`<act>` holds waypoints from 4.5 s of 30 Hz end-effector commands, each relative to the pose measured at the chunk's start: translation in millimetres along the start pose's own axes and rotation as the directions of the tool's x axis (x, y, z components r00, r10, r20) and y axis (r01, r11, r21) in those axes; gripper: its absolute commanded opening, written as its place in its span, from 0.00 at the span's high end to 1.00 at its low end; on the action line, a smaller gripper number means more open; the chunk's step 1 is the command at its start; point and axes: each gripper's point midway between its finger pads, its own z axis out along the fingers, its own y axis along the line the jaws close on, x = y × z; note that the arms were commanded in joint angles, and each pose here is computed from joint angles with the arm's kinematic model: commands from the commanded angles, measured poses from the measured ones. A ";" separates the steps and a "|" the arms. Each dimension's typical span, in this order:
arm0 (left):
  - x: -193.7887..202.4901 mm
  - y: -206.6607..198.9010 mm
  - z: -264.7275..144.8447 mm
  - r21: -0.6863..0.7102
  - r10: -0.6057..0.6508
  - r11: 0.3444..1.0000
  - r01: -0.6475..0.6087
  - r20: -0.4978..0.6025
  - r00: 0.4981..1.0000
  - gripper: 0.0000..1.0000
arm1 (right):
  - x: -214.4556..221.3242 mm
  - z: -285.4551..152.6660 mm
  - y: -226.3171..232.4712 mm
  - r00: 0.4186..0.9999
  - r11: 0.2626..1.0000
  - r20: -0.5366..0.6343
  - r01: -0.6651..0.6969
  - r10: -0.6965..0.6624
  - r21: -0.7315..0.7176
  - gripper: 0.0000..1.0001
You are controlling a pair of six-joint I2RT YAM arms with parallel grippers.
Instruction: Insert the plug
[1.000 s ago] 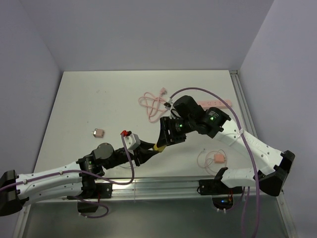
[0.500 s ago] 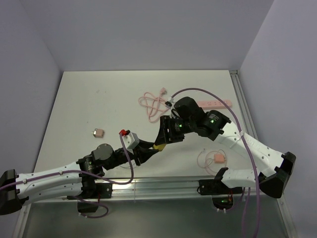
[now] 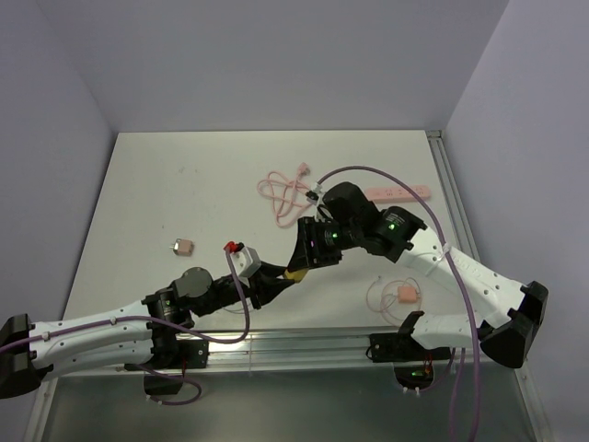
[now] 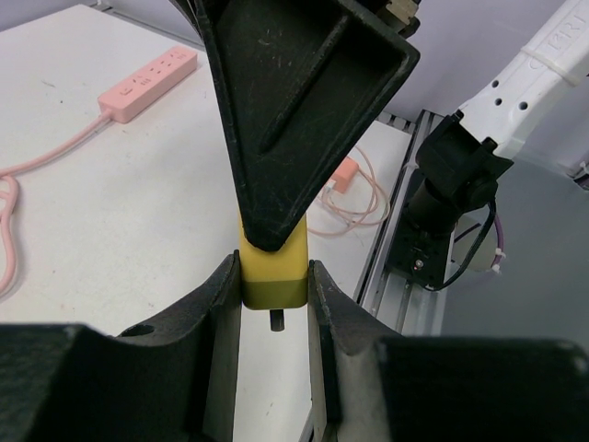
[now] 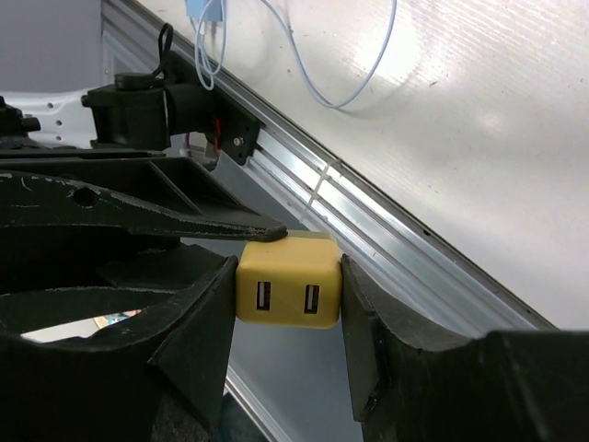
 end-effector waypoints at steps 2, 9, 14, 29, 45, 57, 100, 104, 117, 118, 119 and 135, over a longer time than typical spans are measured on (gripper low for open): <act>-46.8 -3.6 3.2 -0.017 -0.044 0.999 0.046 0.117 0.992 0.98 | 1.3 3.1 -2.4 0.999 0.999 0.010 0.039 -0.038 -0.012 1.00; -59.3 33.7 -9.4 -0.239 -0.182 0.944 0.226 0.191 0.965 0.14 | -54.5 -13.4 -46.7 0.938 0.965 0.302 0.097 -0.170 0.244 1.00; -59.7 58.1 -28.8 -0.382 -0.318 0.835 0.397 0.254 0.913 0.05 | -118.9 -44.6 -93.4 0.832 0.917 0.494 0.042 -0.252 0.397 1.00; -36.7 29.1 -44.7 -0.143 -0.491 0.826 0.545 0.293 0.820 0.14 | -231.8 -154.6 -273.9 0.764 0.653 0.475 -0.095 -0.436 0.752 1.00; -17.5 2.0 -33.2 -0.029 -0.495 0.861 0.507 0.175 0.851 0.14 | -220.6 -182.6 -407.9 0.917 0.676 0.284 -0.022 -0.280 0.737 1.00; -14.4 2.6 -38.8 -0.041 -0.473 0.874 0.484 0.155 0.867 0.14 | -219.4 -162.5 -437.0 0.953 0.716 0.231 -0.022 -0.196 0.698 1.00; -8.0 3.3 -37.0 -0.051 -0.476 0.872 0.487 0.140 0.868 0.14 | -228.4 -153.3 -476.9 0.962 0.682 0.228 -0.067 -0.149 0.728 1.00; -8.4 2.8 -35.2 -0.051 -0.477 0.872 0.487 0.135 0.868 0.14 | -231.2 -150.8 -478.6 0.962 0.690 0.230 -0.066 -0.149 0.721 1.00; -10.2 4.3 -37.8 -0.057 -0.473 0.873 0.484 0.143 0.869 0.14 | -213.9 -139.3 -493.7 0.977 0.677 0.185 -0.067 -0.103 0.733 1.00; -9.8 4.4 -37.7 -0.058 -0.473 0.873 0.484 0.141 0.870 0.14 | -210.5 -137.2 -495.6 0.979 0.676 0.177 -0.066 -0.097 0.734 1.00; -10.1 4.3 -37.6 -0.057 -0.473 0.873 0.484 0.143 0.870 0.14 | -209.4 -136.9 -495.9 0.980 0.675 0.175 -0.065 -0.096 0.735 1.00; -11.6 4.5 -40.8 -0.053 -0.465 0.877 0.477 0.148 0.873 0.14 | -183.7 -132.3 -488.6 0.987 0.680 0.126 -0.025 -0.100 0.732 1.00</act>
